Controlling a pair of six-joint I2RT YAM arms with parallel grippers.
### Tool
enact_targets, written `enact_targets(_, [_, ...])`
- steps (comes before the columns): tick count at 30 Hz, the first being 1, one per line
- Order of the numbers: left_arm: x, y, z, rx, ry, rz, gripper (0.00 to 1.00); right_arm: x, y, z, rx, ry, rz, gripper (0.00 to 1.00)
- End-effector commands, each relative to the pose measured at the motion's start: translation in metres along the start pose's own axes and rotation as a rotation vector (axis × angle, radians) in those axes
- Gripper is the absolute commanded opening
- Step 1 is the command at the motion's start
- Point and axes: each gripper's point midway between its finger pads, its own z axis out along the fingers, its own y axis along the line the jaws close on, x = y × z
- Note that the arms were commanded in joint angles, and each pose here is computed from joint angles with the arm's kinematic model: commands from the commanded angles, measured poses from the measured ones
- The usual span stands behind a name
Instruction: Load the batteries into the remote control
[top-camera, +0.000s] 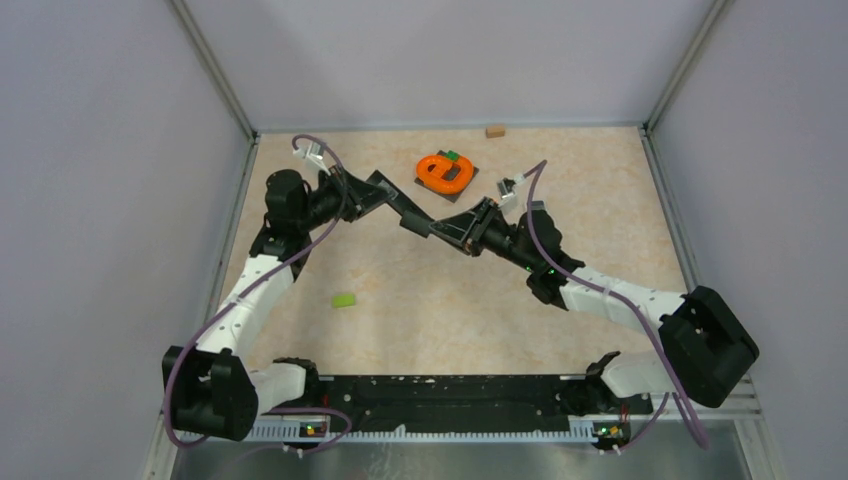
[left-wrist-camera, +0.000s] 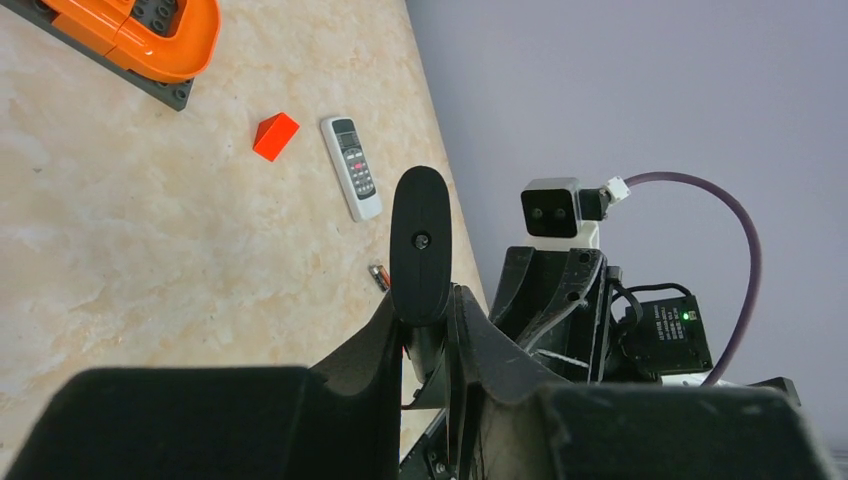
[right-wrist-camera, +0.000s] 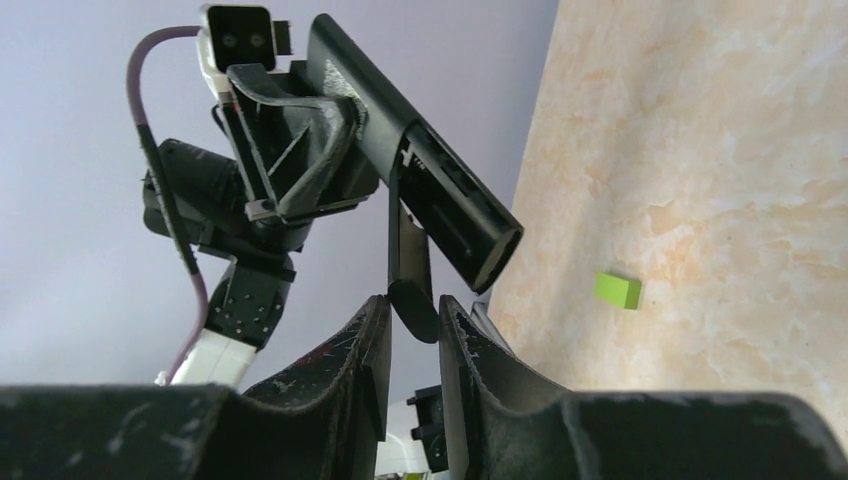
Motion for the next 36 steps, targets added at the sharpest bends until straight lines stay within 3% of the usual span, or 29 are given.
enact_targets(1, [-0.01,-0.016,-0.005,0.037,-0.035,0.057,0.0,-0.01,0.025,0.004,-0.097,-0.024,-0.016,0.26])
enact_targets(9, [-0.001,-0.009,-0.002,0.003,0.021,-0.053,0.0,-0.002,-0.011,0.014,0.01,0.008,0.067,0.31])
enact_targets(28, [0.046,0.08,0.016,-0.194,0.048,-0.179,0.0,0.017,-0.091,0.004,0.201,0.009,0.138,0.27])
enact_targets(33, [0.047,0.102,0.013,-0.269,0.006,-0.155,0.0,0.018,-0.101,-0.003,0.229,0.013,0.053,0.27])
enact_targets(36, [0.043,0.099,0.012,-0.267,-0.008,-0.126,0.0,0.015,-0.096,-0.006,0.228,0.021,-0.054,0.36])
